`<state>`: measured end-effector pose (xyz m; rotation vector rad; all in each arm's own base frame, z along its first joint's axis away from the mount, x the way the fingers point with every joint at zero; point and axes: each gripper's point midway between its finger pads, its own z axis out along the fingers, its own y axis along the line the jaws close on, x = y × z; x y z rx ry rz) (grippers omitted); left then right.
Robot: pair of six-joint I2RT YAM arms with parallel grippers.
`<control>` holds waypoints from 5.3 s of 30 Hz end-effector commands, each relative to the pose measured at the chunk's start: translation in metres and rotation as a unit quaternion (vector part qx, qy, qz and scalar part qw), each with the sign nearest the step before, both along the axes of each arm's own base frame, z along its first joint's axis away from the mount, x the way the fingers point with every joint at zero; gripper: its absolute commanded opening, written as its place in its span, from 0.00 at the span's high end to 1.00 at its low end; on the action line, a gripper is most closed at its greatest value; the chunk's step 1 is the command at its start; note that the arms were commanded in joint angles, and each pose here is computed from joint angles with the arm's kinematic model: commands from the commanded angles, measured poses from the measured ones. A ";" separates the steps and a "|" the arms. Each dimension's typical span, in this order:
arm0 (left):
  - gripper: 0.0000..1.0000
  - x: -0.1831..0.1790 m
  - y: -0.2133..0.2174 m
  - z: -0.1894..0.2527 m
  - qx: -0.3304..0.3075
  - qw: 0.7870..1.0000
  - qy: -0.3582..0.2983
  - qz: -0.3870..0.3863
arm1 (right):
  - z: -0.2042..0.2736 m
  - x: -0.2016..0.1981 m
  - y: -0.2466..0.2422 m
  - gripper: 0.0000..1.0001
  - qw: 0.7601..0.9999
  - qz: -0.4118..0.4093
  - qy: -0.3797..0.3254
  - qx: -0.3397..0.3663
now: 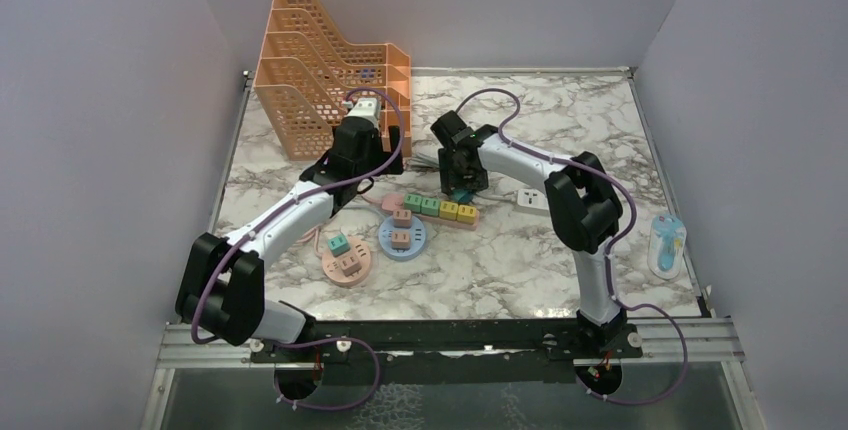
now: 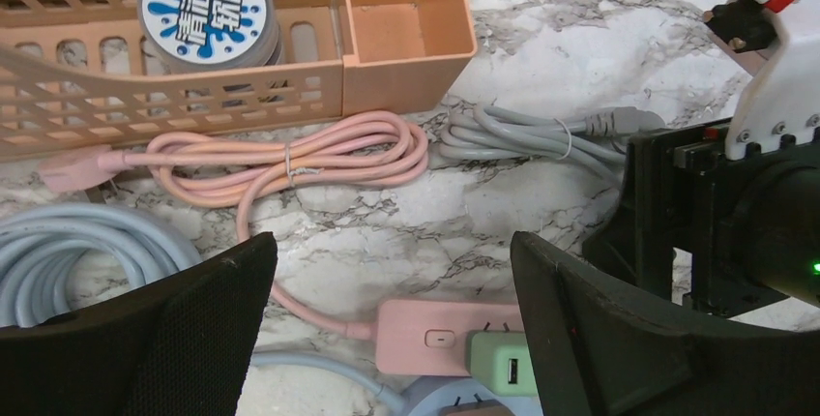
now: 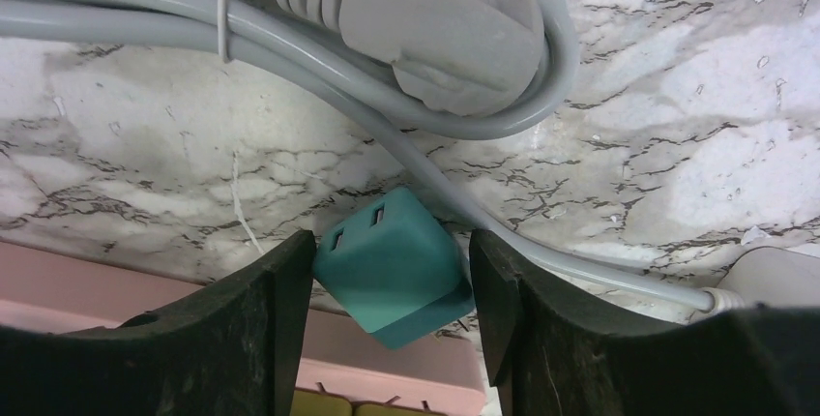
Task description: Insert the plug
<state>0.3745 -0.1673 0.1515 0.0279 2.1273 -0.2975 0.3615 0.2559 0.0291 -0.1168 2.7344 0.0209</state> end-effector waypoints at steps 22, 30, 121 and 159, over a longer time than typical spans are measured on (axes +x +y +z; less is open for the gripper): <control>0.07 -0.020 -0.030 0.023 -0.072 0.993 -0.026 -0.091 | 0.054 0.035 0.018 0.57 0.990 -0.046 -0.105 0.086; 0.07 -0.038 -0.050 0.033 -0.137 0.981 -0.029 -0.135 | 0.118 0.040 0.026 0.57 0.968 -0.071 -0.163 0.176; 0.09 -0.116 -0.085 0.071 -0.028 0.938 -0.158 -0.308 | 0.179 -0.082 -0.038 0.71 0.963 0.031 -0.129 0.237; 0.01 -0.102 -0.054 0.064 -0.052 0.985 -0.053 -0.155 | 0.050 -0.022 -0.170 0.71 0.998 -0.045 -0.030 0.021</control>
